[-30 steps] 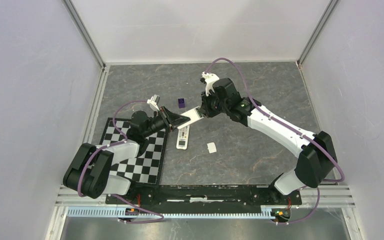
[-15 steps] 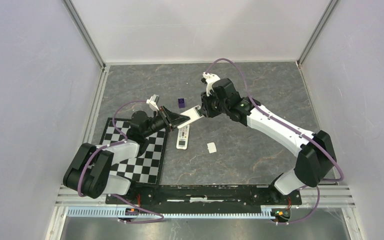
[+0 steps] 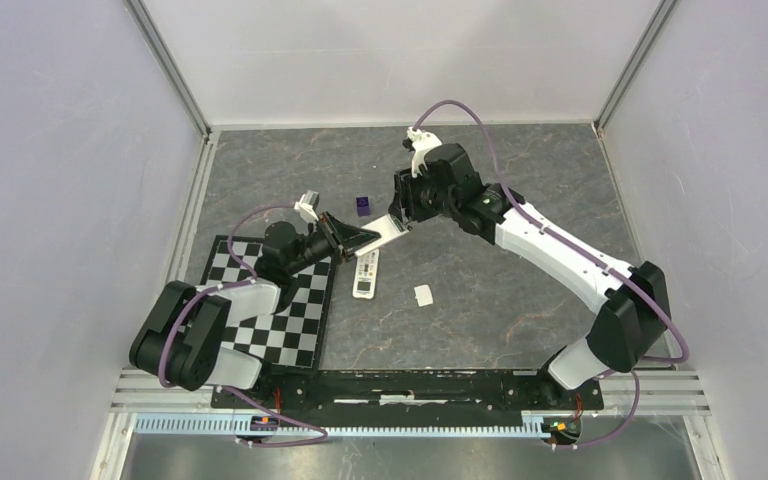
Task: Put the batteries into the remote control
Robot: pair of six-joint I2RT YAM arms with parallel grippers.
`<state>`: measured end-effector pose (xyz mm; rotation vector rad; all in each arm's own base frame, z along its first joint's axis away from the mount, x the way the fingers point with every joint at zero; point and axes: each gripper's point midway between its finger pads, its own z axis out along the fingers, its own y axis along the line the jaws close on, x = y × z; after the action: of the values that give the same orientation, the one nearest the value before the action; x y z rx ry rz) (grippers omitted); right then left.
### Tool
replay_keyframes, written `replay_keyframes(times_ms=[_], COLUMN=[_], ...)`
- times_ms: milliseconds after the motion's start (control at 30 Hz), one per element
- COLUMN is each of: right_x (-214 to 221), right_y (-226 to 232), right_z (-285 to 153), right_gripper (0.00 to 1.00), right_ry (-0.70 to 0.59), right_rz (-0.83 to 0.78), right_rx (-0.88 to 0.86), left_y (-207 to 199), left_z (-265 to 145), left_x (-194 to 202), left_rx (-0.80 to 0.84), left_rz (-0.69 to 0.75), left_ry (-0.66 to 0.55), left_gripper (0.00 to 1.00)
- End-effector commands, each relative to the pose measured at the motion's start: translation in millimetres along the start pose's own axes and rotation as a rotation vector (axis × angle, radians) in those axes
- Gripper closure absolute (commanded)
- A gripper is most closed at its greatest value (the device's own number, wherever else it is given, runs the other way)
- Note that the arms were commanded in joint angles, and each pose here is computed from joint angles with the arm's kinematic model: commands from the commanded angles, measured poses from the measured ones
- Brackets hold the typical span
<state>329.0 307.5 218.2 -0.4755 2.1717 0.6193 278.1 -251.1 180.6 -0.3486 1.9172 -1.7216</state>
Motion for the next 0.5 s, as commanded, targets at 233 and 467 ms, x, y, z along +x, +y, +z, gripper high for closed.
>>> replay_keyframes(times_ms=[233,467], right_x=[-52.5,-63.6], right_y=[11.7,10.2], right_z=[-59.5,-96.2], right_gripper=[0.19,0.06], right_ry=[-0.305,-0.448], right_rz=[0.033,0.139], right_rx=[-0.050,-0.065], left_y=[-54.4,-70.6], left_z=[-1.8,-10.2], left_x=[-10.9,-19.4], left_rx=[0.199,0.288], left_rz=[-0.248,-0.388], left_ry=[-0.007,-0.040], left_gripper=[0.98,0.98])
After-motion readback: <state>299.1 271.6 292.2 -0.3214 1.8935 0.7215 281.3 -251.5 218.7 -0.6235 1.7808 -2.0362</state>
